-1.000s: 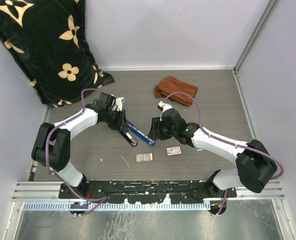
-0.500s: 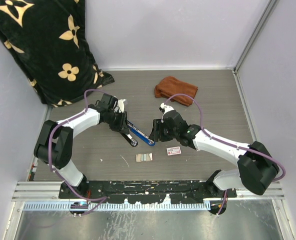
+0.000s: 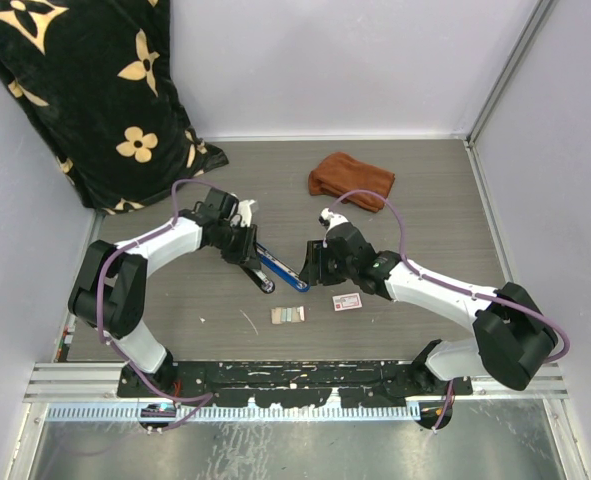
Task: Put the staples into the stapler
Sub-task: Adjust the staple in the stapler.
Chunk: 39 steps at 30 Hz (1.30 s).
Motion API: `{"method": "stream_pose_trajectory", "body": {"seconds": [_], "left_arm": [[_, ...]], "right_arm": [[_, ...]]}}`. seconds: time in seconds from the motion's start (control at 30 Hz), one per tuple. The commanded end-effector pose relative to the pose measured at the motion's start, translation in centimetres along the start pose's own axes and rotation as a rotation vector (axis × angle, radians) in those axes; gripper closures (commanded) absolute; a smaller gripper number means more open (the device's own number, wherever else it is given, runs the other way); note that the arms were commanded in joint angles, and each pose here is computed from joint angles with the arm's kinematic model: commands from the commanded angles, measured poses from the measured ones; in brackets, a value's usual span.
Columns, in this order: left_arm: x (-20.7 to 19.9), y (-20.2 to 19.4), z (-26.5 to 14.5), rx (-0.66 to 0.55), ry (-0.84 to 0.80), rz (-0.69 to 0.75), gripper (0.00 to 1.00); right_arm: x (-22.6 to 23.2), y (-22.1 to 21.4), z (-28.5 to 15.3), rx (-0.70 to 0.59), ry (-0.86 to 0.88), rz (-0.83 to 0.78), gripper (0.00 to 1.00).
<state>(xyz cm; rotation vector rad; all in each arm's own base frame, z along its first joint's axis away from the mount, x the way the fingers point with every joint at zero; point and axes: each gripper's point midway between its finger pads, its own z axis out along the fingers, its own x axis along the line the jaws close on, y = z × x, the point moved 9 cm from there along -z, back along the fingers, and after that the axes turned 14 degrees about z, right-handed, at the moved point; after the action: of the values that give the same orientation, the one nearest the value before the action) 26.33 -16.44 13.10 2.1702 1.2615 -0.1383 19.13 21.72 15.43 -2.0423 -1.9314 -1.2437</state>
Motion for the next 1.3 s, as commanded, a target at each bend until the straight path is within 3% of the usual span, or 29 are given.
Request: {"method": "stream_pose_trajectory", "body": {"seconds": [0.0, 1.07, 1.27], "left_arm": [[-1.0, 1.0, -0.8, -0.048, -0.04, 0.05, 0.75], [-2.4, 0.4, 0.6, 0.0, -0.078, 0.087, 0.74], [-2.2, 0.8, -0.6, -0.045, -0.002, 0.119, 0.66]], "right_arm": [[0.9, 0.8, -0.4, -0.05, 0.056, 0.018, 0.45], [0.7, 0.8, -0.9, -0.064, 0.052, 0.02, 0.45], [0.7, 0.9, -1.2, -0.072, 0.052, 0.021, 0.45]]}}
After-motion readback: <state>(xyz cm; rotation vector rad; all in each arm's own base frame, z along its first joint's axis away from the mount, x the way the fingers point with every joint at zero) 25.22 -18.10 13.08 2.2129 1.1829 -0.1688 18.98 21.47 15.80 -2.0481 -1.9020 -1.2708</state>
